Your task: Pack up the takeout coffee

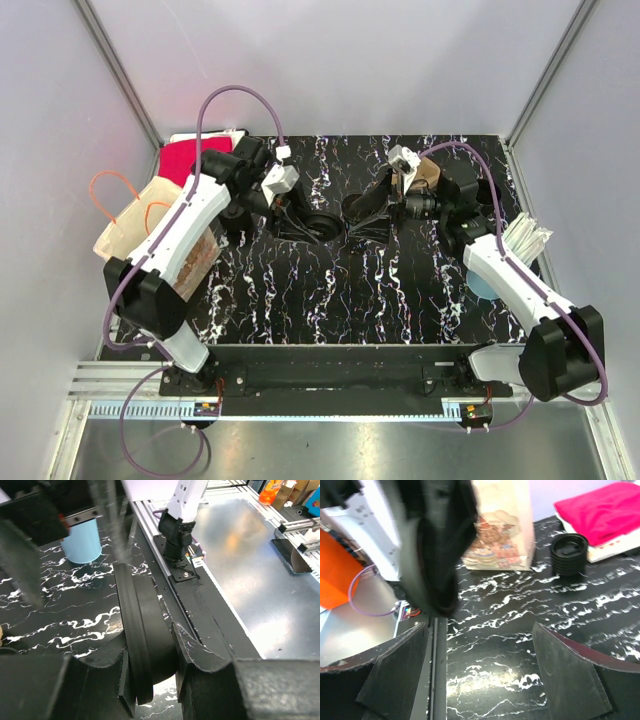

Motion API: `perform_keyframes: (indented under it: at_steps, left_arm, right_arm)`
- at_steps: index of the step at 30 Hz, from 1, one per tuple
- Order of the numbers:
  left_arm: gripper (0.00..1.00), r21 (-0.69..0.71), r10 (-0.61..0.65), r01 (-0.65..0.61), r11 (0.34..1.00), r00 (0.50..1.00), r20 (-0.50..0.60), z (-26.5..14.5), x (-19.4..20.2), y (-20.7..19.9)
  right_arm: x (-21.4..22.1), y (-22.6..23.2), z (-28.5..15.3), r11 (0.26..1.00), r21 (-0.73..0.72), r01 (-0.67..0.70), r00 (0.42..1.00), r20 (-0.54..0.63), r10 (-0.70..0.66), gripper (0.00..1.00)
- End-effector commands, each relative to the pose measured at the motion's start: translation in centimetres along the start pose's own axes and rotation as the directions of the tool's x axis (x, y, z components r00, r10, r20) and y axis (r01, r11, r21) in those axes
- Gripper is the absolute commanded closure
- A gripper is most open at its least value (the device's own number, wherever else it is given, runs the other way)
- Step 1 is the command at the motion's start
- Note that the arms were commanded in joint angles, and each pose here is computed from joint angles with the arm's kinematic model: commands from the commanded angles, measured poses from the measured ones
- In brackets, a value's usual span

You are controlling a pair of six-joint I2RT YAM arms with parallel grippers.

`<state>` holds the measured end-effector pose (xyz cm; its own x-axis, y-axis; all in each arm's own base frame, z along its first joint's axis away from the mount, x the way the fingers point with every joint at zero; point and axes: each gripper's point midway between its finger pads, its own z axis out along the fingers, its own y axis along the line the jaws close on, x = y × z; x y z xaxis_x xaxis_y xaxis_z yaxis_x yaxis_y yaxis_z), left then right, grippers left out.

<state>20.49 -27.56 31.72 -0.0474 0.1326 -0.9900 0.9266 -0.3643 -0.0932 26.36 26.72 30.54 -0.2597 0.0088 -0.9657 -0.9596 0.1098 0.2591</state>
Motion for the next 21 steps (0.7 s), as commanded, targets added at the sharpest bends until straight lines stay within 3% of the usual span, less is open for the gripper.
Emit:
perform_keyframes:
  at_steps: [1,10,21]
  left_arm:
    - [0.96,0.056,-0.034,0.024,0.998,0.982,0.185,0.0,-3.7,-0.7]
    - [0.97,0.056,-0.060,0.050,0.997,0.979,0.193,0.0,-3.6,0.2]
    - [0.93,0.063,-0.079,0.067,0.996,0.975,0.206,0.0,-3.4,0.5]
  right_arm:
    - [-2.0,2.4,0.6,0.991,-0.113,0.072,0.997,0.024,-0.070,0.10]
    - [-2.3,2.3,2.1,0.991,-0.119,0.056,0.998,0.001,-0.056,0.17]
    - [-1.5,2.2,3.5,0.991,-0.120,0.056,0.997,-0.046,-0.061,0.49]
